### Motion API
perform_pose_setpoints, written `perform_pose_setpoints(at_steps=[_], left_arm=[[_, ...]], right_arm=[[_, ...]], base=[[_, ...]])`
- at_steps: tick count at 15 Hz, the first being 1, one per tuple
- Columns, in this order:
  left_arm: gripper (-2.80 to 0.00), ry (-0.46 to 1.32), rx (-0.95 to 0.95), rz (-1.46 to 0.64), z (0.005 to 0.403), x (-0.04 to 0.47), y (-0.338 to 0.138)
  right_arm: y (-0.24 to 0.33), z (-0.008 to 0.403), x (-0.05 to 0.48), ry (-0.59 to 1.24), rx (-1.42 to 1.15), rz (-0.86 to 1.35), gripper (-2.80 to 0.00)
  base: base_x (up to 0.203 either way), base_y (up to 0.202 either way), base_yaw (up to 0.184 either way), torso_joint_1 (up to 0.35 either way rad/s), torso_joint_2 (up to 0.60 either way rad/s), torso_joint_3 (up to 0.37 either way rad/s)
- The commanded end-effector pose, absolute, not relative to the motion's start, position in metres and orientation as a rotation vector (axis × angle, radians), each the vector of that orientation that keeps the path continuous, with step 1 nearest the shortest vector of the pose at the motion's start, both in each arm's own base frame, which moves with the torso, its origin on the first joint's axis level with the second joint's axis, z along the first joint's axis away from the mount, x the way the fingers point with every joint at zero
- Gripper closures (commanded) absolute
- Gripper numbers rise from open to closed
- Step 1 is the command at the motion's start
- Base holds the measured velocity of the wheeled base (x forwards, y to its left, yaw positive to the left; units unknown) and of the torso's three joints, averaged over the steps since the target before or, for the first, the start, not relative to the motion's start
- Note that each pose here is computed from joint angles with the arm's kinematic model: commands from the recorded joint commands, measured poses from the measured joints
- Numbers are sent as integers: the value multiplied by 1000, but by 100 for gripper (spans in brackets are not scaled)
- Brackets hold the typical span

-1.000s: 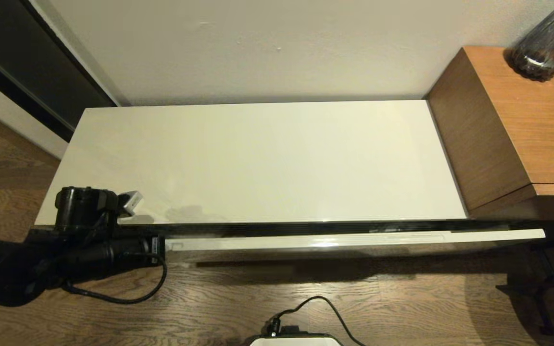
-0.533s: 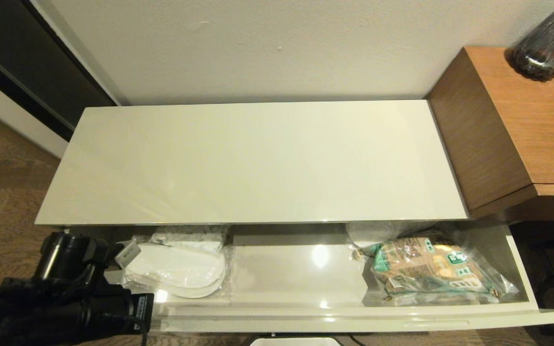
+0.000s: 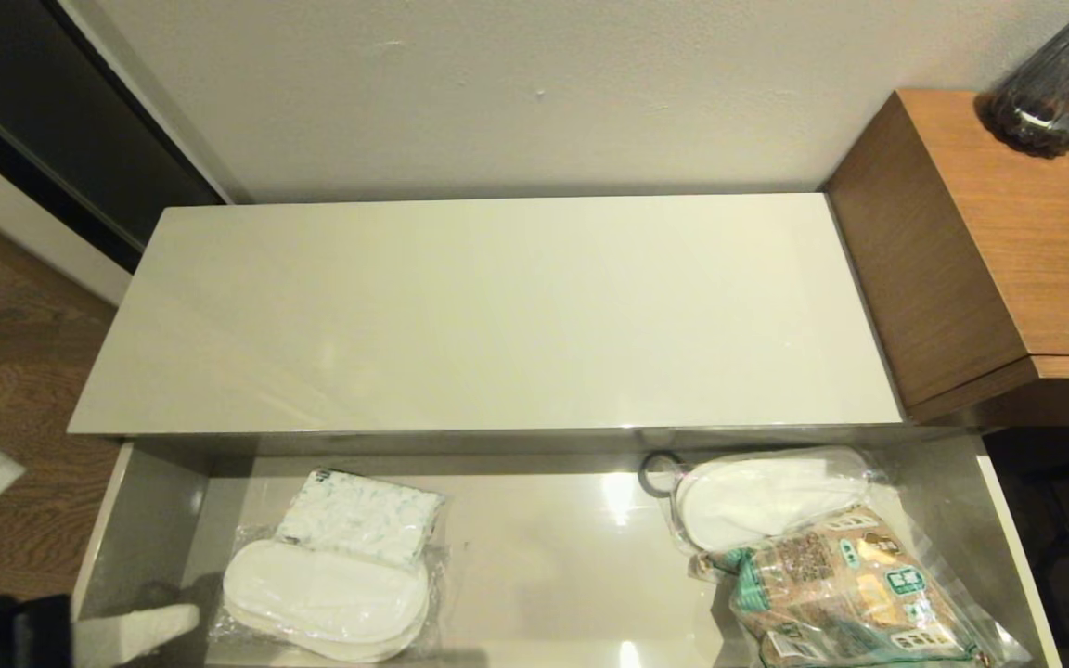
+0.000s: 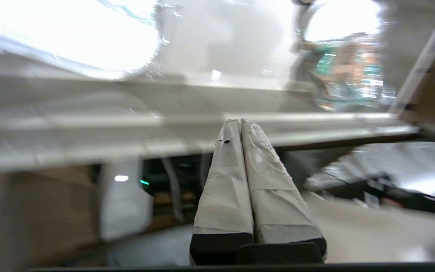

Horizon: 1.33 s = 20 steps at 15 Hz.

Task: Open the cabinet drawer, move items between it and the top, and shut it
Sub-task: Open the drawer, then take out the disposable slippers from the drawer

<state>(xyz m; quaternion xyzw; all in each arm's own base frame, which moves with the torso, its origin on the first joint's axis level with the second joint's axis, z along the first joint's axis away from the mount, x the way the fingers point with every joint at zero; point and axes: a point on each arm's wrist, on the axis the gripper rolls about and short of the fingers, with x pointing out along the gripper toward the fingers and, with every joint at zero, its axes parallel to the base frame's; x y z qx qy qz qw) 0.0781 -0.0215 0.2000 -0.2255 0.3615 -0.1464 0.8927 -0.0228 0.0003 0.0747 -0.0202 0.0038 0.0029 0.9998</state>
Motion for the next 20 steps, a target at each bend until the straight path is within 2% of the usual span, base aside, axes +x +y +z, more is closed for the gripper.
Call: perform_pose_setpoints(at_steps=[1,7,10,13,17,20], left_arm=[[0,693,-507,-312,212,40,-14],[0,774,-560,-277,193,37,-13],[0,816,-570,-299,208,38,-15],[0,916,-578,-292,220,79,-22],[0,995,-603,-345,207,145,-33],[0,1176,-579,-340,191,166,-40]], right_arm=[[0,75,-23,6,-41,5,0],[0,75,-23,8,-41,6,0],[0,75,-23,6,-41,6,0],[0,75,-23,7,-41,6,0],[0,75,-23,8,-40,5,0],[0,75,-23,8,-41,5,0]], base=[[0,0,0,0,0,0],[0,0,0,0,0,0],[0,0,0,0,0,0],[0,0,0,0,0,0],[0,0,0,0,0,0],[0,0,0,0,0,0]])
